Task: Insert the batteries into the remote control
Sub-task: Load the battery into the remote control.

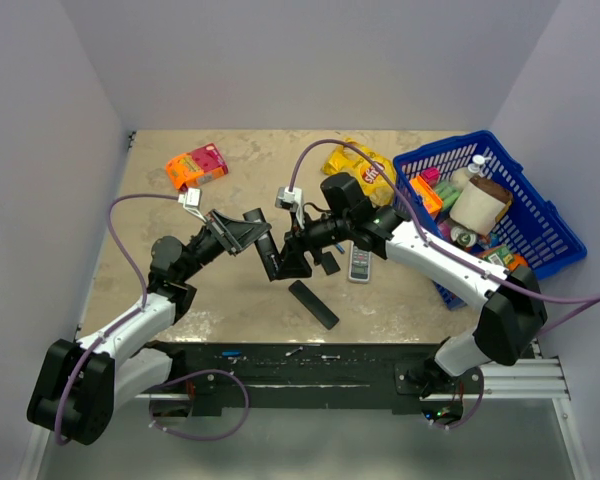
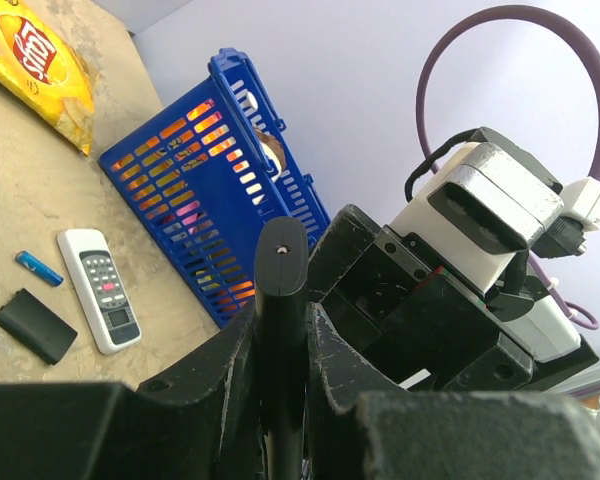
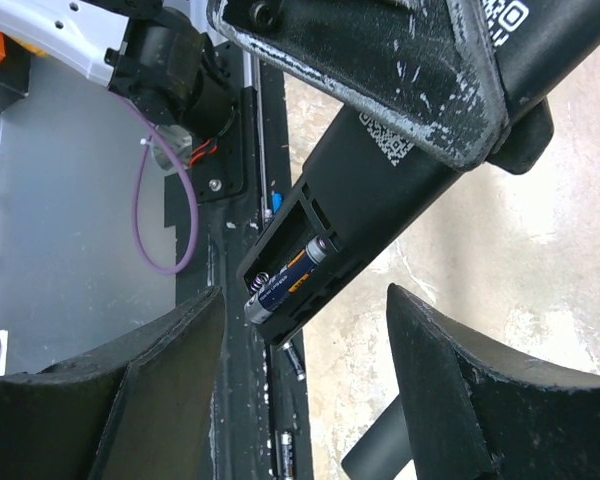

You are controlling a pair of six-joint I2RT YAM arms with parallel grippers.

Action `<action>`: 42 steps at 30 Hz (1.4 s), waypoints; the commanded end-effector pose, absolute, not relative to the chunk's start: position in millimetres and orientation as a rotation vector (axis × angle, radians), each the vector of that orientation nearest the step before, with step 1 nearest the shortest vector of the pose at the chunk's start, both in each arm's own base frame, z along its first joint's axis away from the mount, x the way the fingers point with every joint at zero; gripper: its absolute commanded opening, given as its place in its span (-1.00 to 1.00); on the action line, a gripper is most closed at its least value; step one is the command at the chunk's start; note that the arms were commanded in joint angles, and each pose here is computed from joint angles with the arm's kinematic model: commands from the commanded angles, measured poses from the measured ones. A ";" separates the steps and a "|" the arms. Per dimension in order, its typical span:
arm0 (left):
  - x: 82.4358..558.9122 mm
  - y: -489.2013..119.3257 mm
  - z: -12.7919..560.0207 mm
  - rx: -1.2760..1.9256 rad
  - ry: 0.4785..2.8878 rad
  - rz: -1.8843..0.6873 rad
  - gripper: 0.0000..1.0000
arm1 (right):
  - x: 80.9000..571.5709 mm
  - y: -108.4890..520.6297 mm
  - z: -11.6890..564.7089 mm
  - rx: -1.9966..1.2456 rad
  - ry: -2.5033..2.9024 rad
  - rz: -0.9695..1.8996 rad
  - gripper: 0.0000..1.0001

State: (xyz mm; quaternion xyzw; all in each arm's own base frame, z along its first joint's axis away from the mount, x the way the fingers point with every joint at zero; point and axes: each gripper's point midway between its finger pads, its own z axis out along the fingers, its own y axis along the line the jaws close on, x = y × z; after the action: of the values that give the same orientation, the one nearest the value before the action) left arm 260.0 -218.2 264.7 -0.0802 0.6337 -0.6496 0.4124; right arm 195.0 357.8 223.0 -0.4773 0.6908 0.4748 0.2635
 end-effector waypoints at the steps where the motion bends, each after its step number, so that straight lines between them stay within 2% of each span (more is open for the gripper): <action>1: 255.0 -218.8 296.1 -0.128 1.506 -1.659 -1.00 | 192.1 358.8 224.3 -1.325 1.845 1.305 0.37; 7: 253.8 -219.2 298.8 -0.126 1.500 -1.667 -1.00 | 194.2 358.4 220.7 -1.326 1.850 1.293 0.36; 19: 249.6 -220.9 298.8 -0.093 1.509 -1.669 -1.00 | 195.1 364.5 230.8 -1.312 1.821 1.326 0.20; 42: 229.6 -235.0 312.1 0.073 1.485 -1.728 -1.00 | 226.9 370.4 244.5 -1.163 1.834 1.337 -0.21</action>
State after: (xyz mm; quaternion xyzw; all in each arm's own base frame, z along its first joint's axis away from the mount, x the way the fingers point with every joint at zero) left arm 254.4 -222.2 281.9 -0.0396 0.6212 -0.6543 0.4295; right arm 189.2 366.3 218.5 -0.4496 0.6991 0.5135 0.2130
